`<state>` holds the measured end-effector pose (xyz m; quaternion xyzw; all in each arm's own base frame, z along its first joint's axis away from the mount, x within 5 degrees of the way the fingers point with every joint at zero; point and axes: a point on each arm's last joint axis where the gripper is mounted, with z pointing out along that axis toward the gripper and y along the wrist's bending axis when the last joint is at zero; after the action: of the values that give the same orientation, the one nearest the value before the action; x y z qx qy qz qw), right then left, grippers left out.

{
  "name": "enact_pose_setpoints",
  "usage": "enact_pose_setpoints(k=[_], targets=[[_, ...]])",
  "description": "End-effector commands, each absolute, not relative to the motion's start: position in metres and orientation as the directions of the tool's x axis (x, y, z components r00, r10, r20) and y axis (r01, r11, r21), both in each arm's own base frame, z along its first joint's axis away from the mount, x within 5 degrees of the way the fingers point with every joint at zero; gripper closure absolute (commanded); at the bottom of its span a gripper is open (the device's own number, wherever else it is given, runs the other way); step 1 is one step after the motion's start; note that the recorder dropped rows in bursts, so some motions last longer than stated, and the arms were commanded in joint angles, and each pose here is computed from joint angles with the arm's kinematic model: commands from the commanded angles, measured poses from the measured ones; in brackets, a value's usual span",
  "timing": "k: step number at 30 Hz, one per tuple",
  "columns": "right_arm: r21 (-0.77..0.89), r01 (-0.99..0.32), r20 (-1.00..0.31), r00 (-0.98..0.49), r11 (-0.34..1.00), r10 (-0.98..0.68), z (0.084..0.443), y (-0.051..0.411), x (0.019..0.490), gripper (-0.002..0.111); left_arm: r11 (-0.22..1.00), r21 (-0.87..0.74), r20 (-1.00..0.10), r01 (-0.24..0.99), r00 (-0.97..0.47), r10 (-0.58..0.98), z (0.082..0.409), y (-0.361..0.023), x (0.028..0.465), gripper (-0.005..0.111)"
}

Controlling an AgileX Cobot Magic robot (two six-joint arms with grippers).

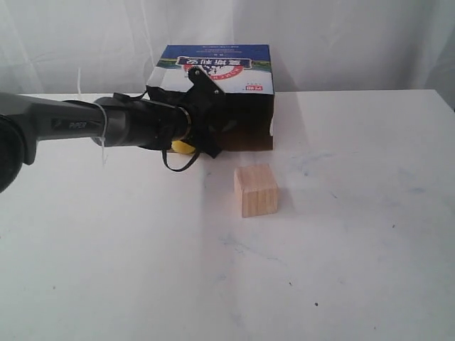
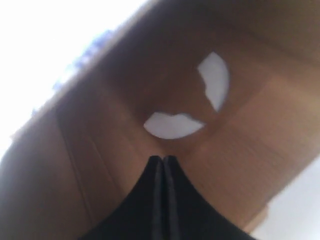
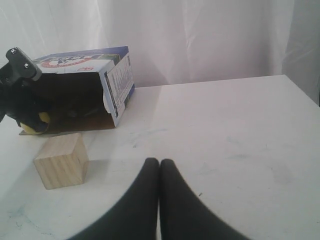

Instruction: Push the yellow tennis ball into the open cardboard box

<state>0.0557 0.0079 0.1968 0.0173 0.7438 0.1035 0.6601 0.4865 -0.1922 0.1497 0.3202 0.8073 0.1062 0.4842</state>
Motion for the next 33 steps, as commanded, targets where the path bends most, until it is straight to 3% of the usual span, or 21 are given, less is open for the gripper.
enact_pose_setpoints(k=[1,9,27,33], targets=[[0.175,-0.111,-0.980,-0.119,0.978,0.162,0.196,0.008,0.056,0.108,0.751,0.476,-0.705,0.458,-0.313,0.637,0.125,-0.191,0.499,0.107],[0.175,-0.111,-0.980,-0.119,0.978,0.162,0.196,0.008,0.056,0.108,0.805,0.417,-0.768,0.422,-0.309,0.560,0.127,-0.198,0.514,0.107],[0.175,-0.111,-0.980,-0.119,0.978,0.162,0.196,0.008,0.056,0.108,0.831,0.455,-0.772,0.321,-0.323,0.548,0.145,-0.204,0.504,0.107],[0.172,-0.111,-0.980,-0.118,0.979,0.159,0.196,0.008,0.056,0.108,0.814,0.429,-0.772,0.391,-0.309,0.555,0.141,-0.220,0.493,0.107]])
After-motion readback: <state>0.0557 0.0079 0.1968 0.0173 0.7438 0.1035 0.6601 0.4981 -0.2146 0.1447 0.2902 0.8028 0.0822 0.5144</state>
